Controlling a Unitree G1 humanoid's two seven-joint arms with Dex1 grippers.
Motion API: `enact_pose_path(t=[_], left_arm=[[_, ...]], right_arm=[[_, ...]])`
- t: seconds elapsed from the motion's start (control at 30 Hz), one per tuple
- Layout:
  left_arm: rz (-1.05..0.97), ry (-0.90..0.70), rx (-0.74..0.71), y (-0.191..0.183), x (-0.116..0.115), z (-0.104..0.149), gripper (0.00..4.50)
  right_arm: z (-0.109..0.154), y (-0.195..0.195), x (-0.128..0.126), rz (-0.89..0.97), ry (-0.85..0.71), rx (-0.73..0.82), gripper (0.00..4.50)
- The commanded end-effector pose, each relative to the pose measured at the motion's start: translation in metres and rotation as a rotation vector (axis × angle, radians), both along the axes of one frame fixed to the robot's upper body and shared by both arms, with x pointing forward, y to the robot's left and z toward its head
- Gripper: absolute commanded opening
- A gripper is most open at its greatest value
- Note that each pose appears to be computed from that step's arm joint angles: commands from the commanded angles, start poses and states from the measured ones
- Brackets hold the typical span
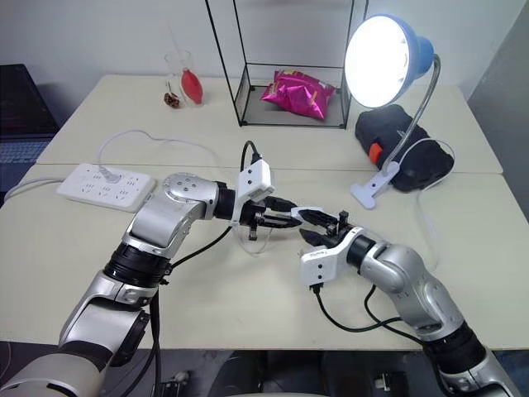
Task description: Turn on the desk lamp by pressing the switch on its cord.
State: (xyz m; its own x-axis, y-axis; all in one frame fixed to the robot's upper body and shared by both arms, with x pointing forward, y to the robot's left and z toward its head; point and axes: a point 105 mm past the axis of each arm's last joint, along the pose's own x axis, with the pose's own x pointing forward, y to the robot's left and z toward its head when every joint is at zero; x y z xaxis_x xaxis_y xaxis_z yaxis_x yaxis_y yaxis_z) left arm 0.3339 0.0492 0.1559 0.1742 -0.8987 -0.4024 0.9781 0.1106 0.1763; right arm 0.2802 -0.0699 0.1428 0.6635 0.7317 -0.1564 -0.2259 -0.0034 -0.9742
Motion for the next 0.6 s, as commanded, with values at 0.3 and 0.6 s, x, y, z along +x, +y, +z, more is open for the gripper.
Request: enact_pose_path(t=[0.3, 0.6], left_arm=[[-0.029, -0.068, -0.018, -0.003, -0.002, 0.014, 1.11], [-0.03, -0.155, 0.002, 0.003, -0.002, 0.006, 1.11]], right_arm=[[0.03, -0.012, -0.015, 0.01, -0.044, 0.129, 2.22], [0.029, -0.033, -0.021, -0.015, 0.248, 0.293, 2.22]])
